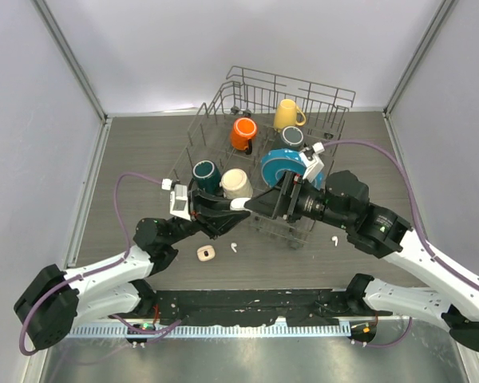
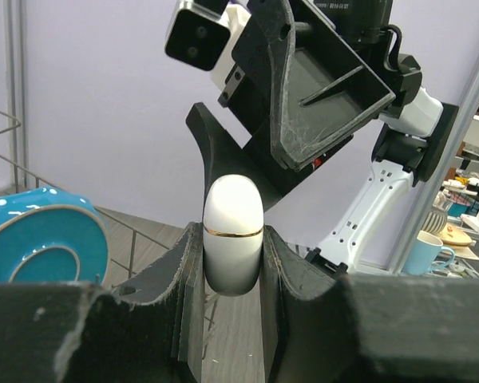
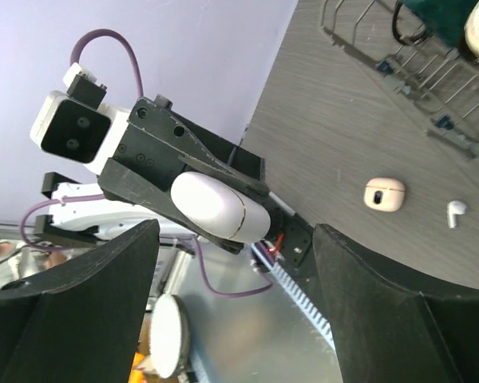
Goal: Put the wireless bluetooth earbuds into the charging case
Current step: Pick up the charging case at the center of the board.
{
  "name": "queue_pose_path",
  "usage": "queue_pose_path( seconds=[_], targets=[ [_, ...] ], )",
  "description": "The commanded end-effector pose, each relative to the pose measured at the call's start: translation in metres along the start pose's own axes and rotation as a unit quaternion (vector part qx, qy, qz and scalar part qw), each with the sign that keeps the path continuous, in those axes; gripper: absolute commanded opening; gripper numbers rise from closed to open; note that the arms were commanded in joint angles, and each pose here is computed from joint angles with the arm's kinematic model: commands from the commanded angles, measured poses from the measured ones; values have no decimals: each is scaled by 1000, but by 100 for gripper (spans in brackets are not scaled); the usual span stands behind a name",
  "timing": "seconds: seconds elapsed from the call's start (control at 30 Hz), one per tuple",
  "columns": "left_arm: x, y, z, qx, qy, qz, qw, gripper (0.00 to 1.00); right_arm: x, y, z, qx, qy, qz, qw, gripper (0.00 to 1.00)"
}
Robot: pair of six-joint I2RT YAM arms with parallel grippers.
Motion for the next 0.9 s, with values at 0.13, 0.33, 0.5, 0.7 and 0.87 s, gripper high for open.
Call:
queue_pose_path(
  seconds=[0.13, 0.33, 0.5, 0.7, 0.87],
  targets=[
    [-11, 20, -6, -31, -20, -39, 999, 0, -16, -11, 20, -152, 79, 33, 985, 84],
    [-14, 20, -8, -43, -26, -29, 998, 0, -17, -11, 22, -210, 105, 29, 972, 82],
    [-14, 20, -9, -53, -28, -20, 998, 0, -18, -10, 23, -235, 133, 24, 963, 79],
    [-14, 21, -11, -54, -27, -16, 998, 0, -15, -8, 22, -264, 151, 12, 952, 65],
    [-15, 19, -10, -55, -26, -13, 998, 0, -10, -6, 25, -266, 162, 6, 950, 43]
  ],
)
Point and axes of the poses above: each gripper's point midway between its finger pads, its own x axis back along the fingers, its own z axis along the line the jaws close on, y = z × x, the point moved 4 cm from there along x, back along the fingers, and after that the axes turned 7 degrees about -x, right-handed, at the moved point
